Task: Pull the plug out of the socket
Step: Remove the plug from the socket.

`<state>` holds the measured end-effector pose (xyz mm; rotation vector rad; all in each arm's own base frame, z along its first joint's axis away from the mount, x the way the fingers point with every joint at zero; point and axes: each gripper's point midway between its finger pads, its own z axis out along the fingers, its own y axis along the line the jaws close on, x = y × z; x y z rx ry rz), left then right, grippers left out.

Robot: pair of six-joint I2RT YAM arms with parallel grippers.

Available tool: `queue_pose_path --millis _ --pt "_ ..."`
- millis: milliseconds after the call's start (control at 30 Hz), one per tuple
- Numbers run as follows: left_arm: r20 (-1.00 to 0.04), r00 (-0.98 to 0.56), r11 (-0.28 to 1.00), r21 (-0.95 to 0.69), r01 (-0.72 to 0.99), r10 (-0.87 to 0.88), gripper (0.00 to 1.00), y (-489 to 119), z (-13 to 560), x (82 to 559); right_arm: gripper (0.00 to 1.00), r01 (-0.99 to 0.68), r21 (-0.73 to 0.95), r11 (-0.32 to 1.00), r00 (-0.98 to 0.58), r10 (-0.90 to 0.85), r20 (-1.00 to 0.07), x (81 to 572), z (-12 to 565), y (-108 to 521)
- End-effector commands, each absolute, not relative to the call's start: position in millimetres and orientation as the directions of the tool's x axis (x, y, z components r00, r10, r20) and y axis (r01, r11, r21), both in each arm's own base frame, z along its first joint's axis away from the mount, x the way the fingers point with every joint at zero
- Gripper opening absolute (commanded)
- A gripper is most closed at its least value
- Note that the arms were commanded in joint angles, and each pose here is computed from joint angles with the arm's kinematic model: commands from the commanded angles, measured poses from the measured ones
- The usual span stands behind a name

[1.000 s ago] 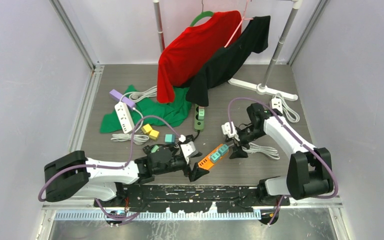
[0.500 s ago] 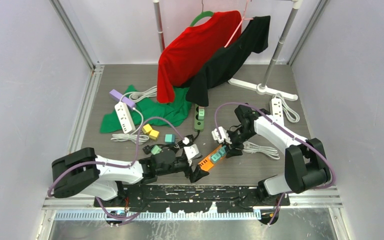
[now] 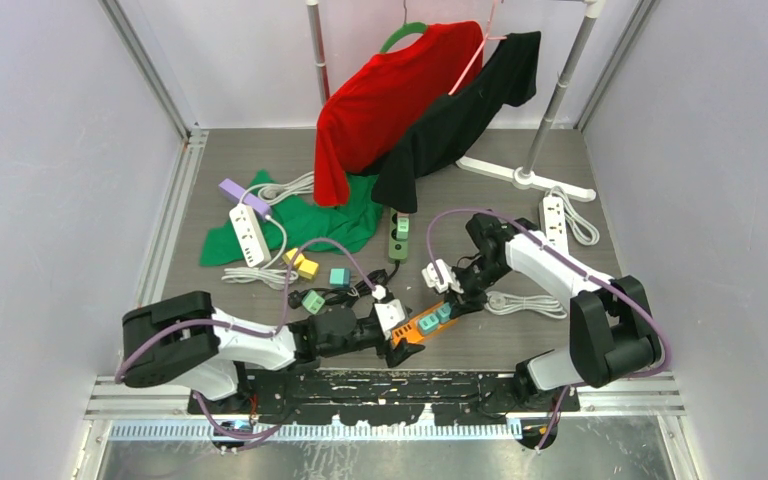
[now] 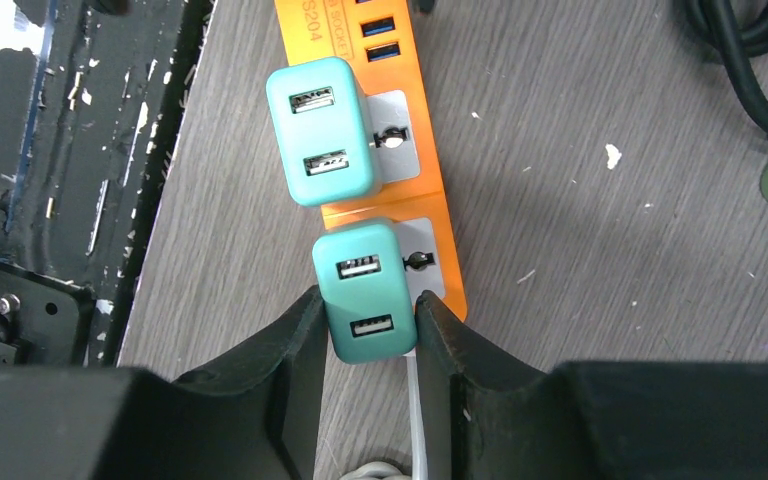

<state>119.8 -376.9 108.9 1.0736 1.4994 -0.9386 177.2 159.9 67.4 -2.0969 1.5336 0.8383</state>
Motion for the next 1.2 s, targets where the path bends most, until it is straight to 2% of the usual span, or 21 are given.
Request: queue_pose_path --millis 0,100,233,600,767,833,933,1167 --pt "-0.996 0.034 0.342 0.059 0.938 0.078 0.8 -389.0 131.8 135.4 0.12 -0.941 0.018 -0.338 0.223 -0.658 -0.719 168.8 81.7 171.4" --pt "-0.995 0.047 0.351 0.075 0.933 0.089 0.79 -393.3 126.3 139.8 0.1 -0.938 0.016 -0.345 0.229 -0.656 -0.719 167.4 81.6 172.5" --pt "-0.994 0.045 0.343 0.078 0.936 0.103 0.72 -400.7 120.3 141.1 0.09 -0.937 0.017 -0.348 0.231 -0.658 -0.717 166.5 81.0 172.5" --pt "-0.994 -0.011 0.355 0.028 0.934 0.108 0.62 -418.8 108.1 146.2 0.08 -0.937 0.016 -0.348 0.233 -0.662 -0.712 166.6 80.6 171.6" --pt "-0.994 -0.024 0.363 0.018 0.932 0.11 0.43 -421.7 102.7 147.9 0.07 -0.938 0.016 -0.347 0.232 -0.661 -0.713 166.6 80.7 171.6" --pt "-0.993 -0.022 0.364 0.02 0.931 0.112 0.29 -421.5 101.9 148.3 0.07 -0.937 0.02 -0.348 0.23 -0.66 -0.715 165.7 80.8 171.9" --pt "-0.992 -0.019 0.375 0.029 0.927 0.123 0.01 -417.4 98.9 149.9 0.08 -0.935 0.03 -0.353 0.222 -0.651 -0.726 163.2 82.0 173.4" --pt "-0.986 -0.038 0.378 0.026 0.926 0.16 0.0 -407.4 85.7 150.9 0.1 -0.891 0.056 -0.451 0.245 -0.58 -0.777 141.5 84.0 183.8"
